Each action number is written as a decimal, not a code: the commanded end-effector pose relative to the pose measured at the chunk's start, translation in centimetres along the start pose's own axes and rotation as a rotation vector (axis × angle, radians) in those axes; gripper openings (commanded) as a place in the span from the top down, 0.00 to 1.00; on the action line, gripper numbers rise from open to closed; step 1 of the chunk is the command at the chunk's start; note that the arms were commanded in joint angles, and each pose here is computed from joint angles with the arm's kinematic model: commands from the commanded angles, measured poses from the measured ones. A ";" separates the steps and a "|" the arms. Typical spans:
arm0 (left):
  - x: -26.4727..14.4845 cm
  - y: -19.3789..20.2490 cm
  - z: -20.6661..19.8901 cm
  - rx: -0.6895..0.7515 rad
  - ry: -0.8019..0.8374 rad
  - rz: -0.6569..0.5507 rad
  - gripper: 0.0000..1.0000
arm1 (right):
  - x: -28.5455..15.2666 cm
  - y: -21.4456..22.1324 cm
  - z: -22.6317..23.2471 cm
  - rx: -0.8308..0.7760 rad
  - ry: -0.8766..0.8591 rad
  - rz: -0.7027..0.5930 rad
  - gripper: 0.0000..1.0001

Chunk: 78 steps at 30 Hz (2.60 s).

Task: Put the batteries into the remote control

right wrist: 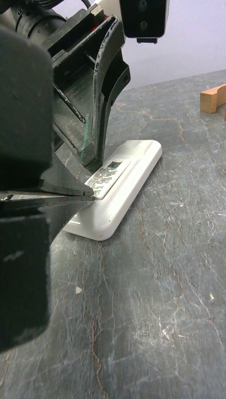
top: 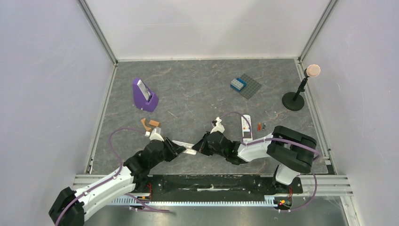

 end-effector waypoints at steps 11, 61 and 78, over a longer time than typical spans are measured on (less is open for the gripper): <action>-3.3 -4.8 -2.6 0.118 -0.089 -0.167 0.45 | -0.1 5.1 -5.2 -0.074 0.254 0.227 0.97; -0.8 -4.5 -1.6 0.109 -0.158 -0.138 0.42 | -2.5 1.7 2.6 0.110 0.011 0.251 0.77; 1.9 -4.6 -1.0 0.093 -0.176 -0.064 0.39 | -1.6 2.5 3.3 0.200 -0.034 0.284 0.76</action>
Point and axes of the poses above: each gripper's point midway between its finger pads, its own x axis out along the fingers, its own z axis along the line the jaws close on, y = z × x, the point moved 1 cm from there along -x, back along the fingers, and after that the axes turned 2 degrees about -x, right-handed, at the moved point
